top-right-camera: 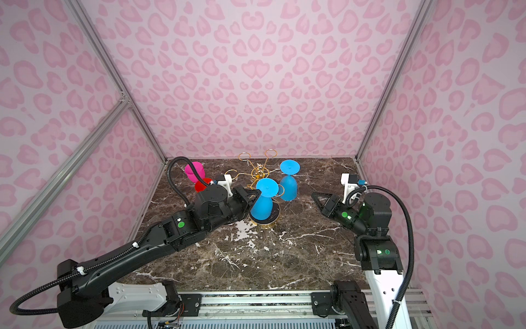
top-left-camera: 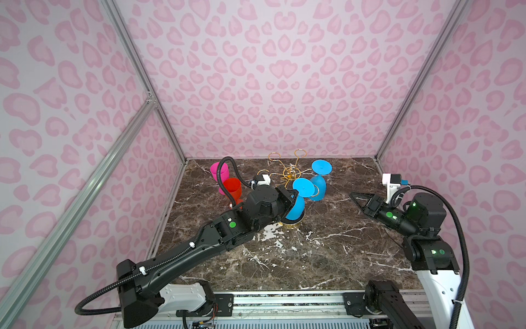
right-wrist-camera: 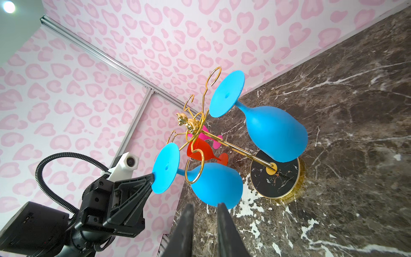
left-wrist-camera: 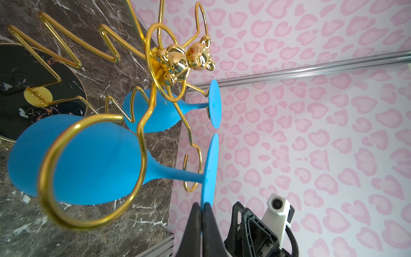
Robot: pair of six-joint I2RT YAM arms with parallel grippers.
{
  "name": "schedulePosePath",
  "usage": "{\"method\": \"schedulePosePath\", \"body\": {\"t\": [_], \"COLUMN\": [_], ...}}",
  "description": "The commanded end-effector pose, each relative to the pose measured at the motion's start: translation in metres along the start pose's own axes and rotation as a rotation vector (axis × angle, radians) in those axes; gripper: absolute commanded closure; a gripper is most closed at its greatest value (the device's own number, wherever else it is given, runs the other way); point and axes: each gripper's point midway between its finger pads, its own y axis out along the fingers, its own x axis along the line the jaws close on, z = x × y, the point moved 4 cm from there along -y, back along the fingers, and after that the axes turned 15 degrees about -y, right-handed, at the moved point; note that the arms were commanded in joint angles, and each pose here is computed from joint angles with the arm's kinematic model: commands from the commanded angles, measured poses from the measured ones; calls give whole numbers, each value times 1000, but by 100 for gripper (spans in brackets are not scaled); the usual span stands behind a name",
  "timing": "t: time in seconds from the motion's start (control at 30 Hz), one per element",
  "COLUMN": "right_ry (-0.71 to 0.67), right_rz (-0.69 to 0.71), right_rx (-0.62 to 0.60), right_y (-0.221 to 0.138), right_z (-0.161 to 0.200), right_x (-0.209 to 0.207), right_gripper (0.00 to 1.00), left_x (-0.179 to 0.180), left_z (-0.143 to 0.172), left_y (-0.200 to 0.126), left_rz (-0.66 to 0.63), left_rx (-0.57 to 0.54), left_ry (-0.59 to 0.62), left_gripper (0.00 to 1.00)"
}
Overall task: Take the wine glass off the wine glass rack
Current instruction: Pick up the wine glass from the wine glass rack.
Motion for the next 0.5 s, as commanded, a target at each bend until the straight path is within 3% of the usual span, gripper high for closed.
{"method": "schedulePosePath", "body": {"t": [0.0, 0.47], "right_ry": [-19, -66], "right_rz": [9, 98], "right_rx": [2, -30], "right_y": [-1, -22], "right_z": [-1, -17], "right_x": [0, 2], "right_gripper": [78, 76], "left_x": [-4, -27], "left_z": [11, 69], "left_y": [-1, -3], "left_rz": [11, 37], "left_rx": [77, 380], "left_ry": [11, 200], "left_gripper": [96, 97]}}
